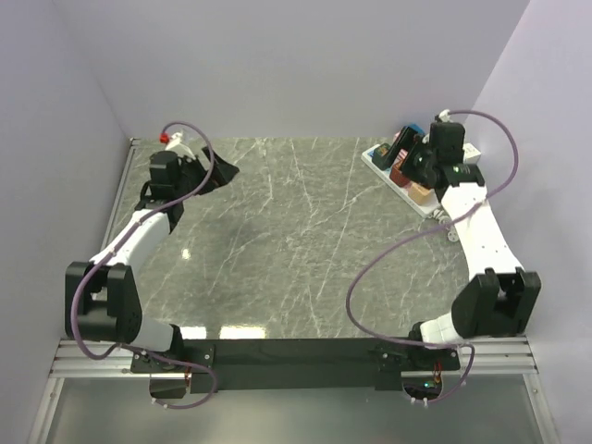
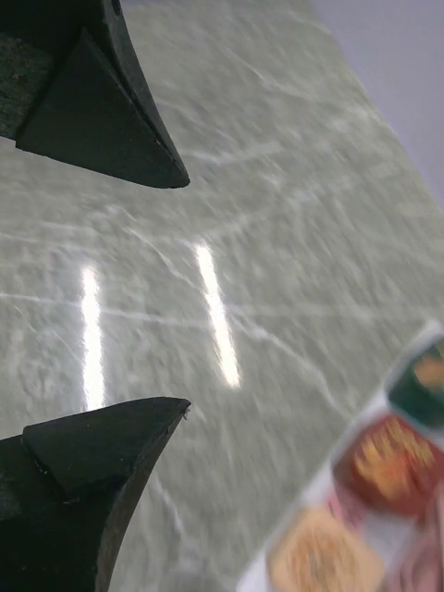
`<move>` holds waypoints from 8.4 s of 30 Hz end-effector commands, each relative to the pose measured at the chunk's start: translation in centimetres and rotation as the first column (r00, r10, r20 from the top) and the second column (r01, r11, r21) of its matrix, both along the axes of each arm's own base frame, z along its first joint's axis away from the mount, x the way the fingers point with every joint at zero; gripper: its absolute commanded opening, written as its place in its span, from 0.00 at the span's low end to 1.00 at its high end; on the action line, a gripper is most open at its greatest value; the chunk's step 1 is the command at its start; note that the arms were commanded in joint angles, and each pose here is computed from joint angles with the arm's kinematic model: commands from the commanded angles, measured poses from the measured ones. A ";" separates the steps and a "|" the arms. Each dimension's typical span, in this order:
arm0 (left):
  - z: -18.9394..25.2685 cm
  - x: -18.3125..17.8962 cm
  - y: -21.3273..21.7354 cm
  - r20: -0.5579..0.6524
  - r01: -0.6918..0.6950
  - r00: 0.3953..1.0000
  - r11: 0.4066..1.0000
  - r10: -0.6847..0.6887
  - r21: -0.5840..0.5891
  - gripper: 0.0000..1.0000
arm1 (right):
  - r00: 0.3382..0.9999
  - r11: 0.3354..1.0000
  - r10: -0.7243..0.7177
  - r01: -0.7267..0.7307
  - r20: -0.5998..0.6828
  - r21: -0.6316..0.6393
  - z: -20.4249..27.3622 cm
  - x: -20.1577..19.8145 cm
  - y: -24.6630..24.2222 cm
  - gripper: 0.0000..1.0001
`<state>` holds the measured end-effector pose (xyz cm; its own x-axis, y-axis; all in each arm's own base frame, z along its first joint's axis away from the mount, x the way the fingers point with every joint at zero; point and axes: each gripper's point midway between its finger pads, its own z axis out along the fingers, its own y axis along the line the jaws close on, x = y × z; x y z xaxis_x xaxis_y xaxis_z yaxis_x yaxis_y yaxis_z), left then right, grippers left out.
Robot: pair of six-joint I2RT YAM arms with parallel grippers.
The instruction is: Pull the plug off the socket
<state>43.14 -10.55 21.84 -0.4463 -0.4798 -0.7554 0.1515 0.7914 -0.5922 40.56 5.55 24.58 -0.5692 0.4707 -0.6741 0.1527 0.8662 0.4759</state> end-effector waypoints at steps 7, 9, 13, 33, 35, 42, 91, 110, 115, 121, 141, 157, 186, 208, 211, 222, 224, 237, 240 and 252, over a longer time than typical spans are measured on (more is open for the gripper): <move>1.1 -0.8 -4.7 -0.056 0.186 0.980 0.977 -0.193 -0.104 0.99 | 0.816 0.846 -0.524 0.466 -0.243 -0.258 -3.8 3.2 -13.1 1.00; 0.9 -0.7 -4.7 -0.066 0.178 0.981 0.979 -0.185 -0.102 0.99 | 0.782 0.821 -0.563 0.489 -0.268 -0.295 -5.2 4.2 -13.9 1.00; 0.6 -0.9 -4.7 -0.083 0.174 0.980 0.979 -0.183 -0.104 0.99 | 0.729 0.802 -0.595 0.510 -0.337 -0.312 -8.3 4.4 -14.7 1.00; -2.4 -1.2 -4.3 -0.171 0.156 0.970 0.984 -0.169 -0.089 0.99 | 0.639 0.817 -0.574 0.491 -0.513 -0.302 -17.4 5.7 -13.9 0.75; -2.8 -1.2 -4.4 -0.182 0.158 0.968 0.983 -0.173 -0.093 0.99 | 0.651 0.827 -0.561 0.476 -0.512 -0.299 -17.6 5.7 -13.9 0.63; -2.1 -1.1 -4.5 -0.164 0.160 0.971 0.983 -0.172 -0.084 0.99 | 0.819 0.959 -0.278 0.203 -0.502 -0.199 -16.5 6.0 -7.8 0.00; -13.7 -4.0 -7.9 -0.634 0.248 0.769 0.876 0.082 0.414 0.69 | 0.810 0.838 0.273 -0.465 -0.520 -0.284 -18.1 0.2 19.5 0.00; -27.5 -5.3 -5.8 -0.757 0.354 0.613 0.779 0.225 0.518 0.01 | 0.809 0.851 0.340 -0.482 -0.480 -0.210 -15.4 -0.1 22.0 0.00; -31.6 -7.4 -4.7 -0.803 0.421 0.534 0.740 0.264 0.524 0.01 | 0.832 0.858 0.347 -0.468 -0.433 -0.211 -12.0 0.7 22.5 0.00; -33.4 -9.0 -4.4 -0.825 0.451 0.495 0.731 0.274 0.513 0.01 | 0.871 0.881 0.310 -0.414 -0.380 -0.230 -7.9 1.6 21.4 0.00; -26.2 -4.1 -8.3 -0.764 0.362 0.625 0.807 0.162 0.467 0.00 | 0.756 0.867 0.451 -0.497 -0.475 0.032 -12.0 -7.1 19.3 0.00; -21.7 -1.3 -10.8 -0.720 0.331 0.691 0.854 0.071 0.402 0.01 | 0.291 0.470 0.866 -0.752 -0.408 0.462 -14.1 -18.8 30.1 0.00; -20.5 -1.6 -11.1 -0.708 0.340 0.706 0.864 0.027 0.372 0.01 | 0.139 0.471 0.751 -0.798 -0.645 0.376 -16.9 -24.6 24.1 0.90; -18.4 -1.8 -10.9 -0.686 0.312 0.727 0.876 0.030 0.368 0.00 | 0.838 0.906 0.335 -0.412 -0.430 -0.099 -11.2 0.0 19.9 0.00; -18.4 -1.9 -10.9 -0.687 0.313 0.726 0.876 0.029 0.367 0.01 | 0.834 0.911 0.338 -0.406 -0.437 -0.072 -13.0 1.3 21.1 0.00; -17.6 -1.9 -10.9 -0.680 0.304 0.733 0.880 0.028 0.364 0.01 | 0.883 0.951 0.229 -0.292 -0.409 -0.098 -17.0 5.6 21.9 0.00; -17.5 -2.0 -10.9 -0.681 0.305 0.732 0.880 0.028 0.364 0.01 | 0.885 0.951 0.246 -0.300 -0.396 -0.078 -16.8 5.8 22.2 0.00; -16.8 -1.9 -10.9 -0.674 0.301 0.738 0.882 0.025 0.363 0.01 | 0.835 0.938 0.215 -0.320 -0.506 -0.130 -19.1 5.6 20.8 0.00; -16.2 -1.9 -10.9 -0.662 0.293 0.749 0.884 0.025 0.365 0.01 | 0.822 0.934 0.205 -0.327 -0.531 -0.145 -20.0 4.0 20.2 0.00; -14.9 -1.4 -11.3 -0.645 0.275 0.764 0.896 0.016 0.348 0.01 | 0.776 0.912 0.162 -0.353 -0.610 -0.207 -24.4 0.7 19.3 0.00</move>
